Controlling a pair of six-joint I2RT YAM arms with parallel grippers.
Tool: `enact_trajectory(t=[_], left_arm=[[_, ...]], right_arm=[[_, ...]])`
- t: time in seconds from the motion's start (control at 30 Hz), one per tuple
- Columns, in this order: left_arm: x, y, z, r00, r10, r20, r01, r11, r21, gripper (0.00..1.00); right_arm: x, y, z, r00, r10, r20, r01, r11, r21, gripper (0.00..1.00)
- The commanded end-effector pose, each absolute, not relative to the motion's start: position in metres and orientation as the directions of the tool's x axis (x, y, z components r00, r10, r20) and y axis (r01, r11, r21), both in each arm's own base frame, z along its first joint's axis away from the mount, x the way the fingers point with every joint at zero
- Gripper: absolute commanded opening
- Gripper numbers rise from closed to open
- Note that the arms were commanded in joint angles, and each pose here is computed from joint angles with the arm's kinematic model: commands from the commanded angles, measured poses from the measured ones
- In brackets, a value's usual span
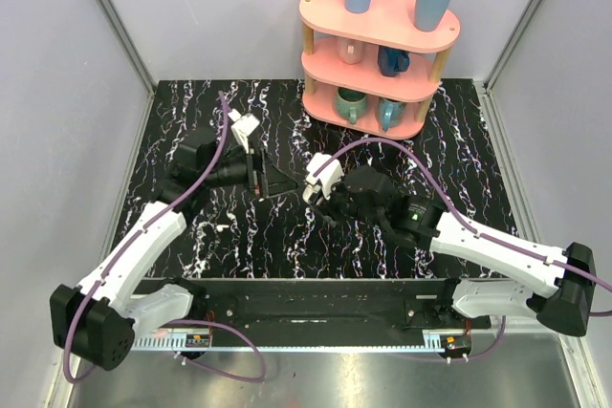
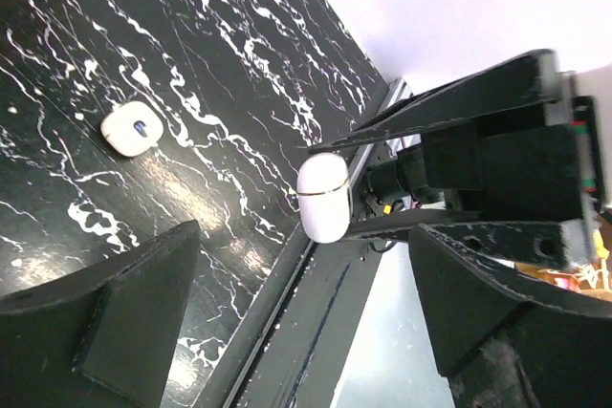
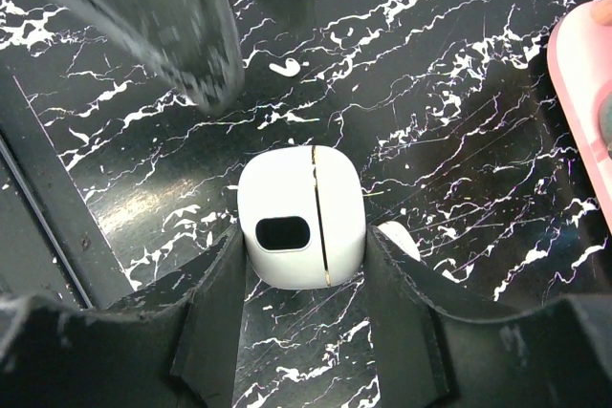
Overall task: Insert the wireless bluetooth earbuds into the charging case
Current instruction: Pass from the right arm to the left
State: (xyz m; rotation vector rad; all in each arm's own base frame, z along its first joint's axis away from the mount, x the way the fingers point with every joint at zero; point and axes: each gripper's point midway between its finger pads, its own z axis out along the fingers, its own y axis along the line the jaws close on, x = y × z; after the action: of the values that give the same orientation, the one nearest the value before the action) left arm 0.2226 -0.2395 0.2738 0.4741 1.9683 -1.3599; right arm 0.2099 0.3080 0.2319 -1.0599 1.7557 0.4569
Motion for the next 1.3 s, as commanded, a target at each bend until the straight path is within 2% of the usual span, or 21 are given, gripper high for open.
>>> enact_trajectory(t=[0.0, 0.27, 0.3, 0.33, 0.47, 0.7, 1.1, 1.17, 1.2, 1.27], left_arm=[[0.216, -0.257, 0.268, -0.716, -0.055, -0.696, 0.643, 0.335, -0.688, 0.93], [0.217, -0.274, 0.263, -0.726, -0.030, -0.687, 0.643, 0.322, -0.694, 0.88], [0.217, -0.275, 0.259, -0.735, -0.021, -0.678, 0.637, 0.321, -0.701, 0.79], [0.217, -0.275, 0.257, -0.739, -0.017, -0.674, 0.634, 0.321, -0.703, 0.74], [0.220, -0.280, 0.255, -0.742, -0.034, -0.670, 0.629, 0.314, -0.712, 0.73], [0.216, -0.285, 0.251, -0.756, -0.026, -0.654, 0.621, 0.289, -0.729, 0.60], [0.199, -0.281, 0.243, -0.776, 0.045, -0.629, 0.617, 0.264, -0.741, 0.56], [0.199, -0.282, 0.243, -0.774, 0.045, -0.631, 0.619, 0.261, -0.741, 0.53], [0.201, -0.283, 0.241, -0.779, 0.046, -0.625, 0.613, 0.264, -0.745, 0.47], [0.203, -0.284, 0.243, -0.780, 0.042, -0.625, 0.612, 0.264, -0.746, 0.46]], right_arm=[[0.211, 0.311, 0.265, -0.053, -0.381, -0.923, -0.807, 0.560, -0.185, 0.33], [0.209, 0.314, 0.264, -0.053, -0.378, -0.925, -0.811, 0.556, -0.181, 0.33], [0.207, 0.314, 0.264, -0.053, -0.378, -0.924, -0.813, 0.554, -0.180, 0.33], [0.208, 0.313, 0.263, -0.054, -0.378, -0.924, -0.811, 0.556, -0.180, 0.33], [0.207, 0.314, 0.263, -0.054, -0.372, -0.927, -0.814, 0.553, -0.175, 0.33], [0.207, 0.314, 0.262, -0.053, -0.373, -0.926, -0.812, 0.556, -0.177, 0.33], [0.210, 0.309, 0.264, -0.051, -0.367, -0.929, -0.794, 0.579, -0.185, 0.33], [0.208, 0.311, 0.265, -0.049, -0.366, -0.929, -0.800, 0.572, -0.183, 0.33], [0.209, 0.310, 0.265, -0.049, -0.365, -0.930, -0.799, 0.573, -0.183, 0.33], [0.208, 0.311, 0.264, -0.053, -0.367, -0.929, -0.801, 0.571, -0.180, 0.33]])
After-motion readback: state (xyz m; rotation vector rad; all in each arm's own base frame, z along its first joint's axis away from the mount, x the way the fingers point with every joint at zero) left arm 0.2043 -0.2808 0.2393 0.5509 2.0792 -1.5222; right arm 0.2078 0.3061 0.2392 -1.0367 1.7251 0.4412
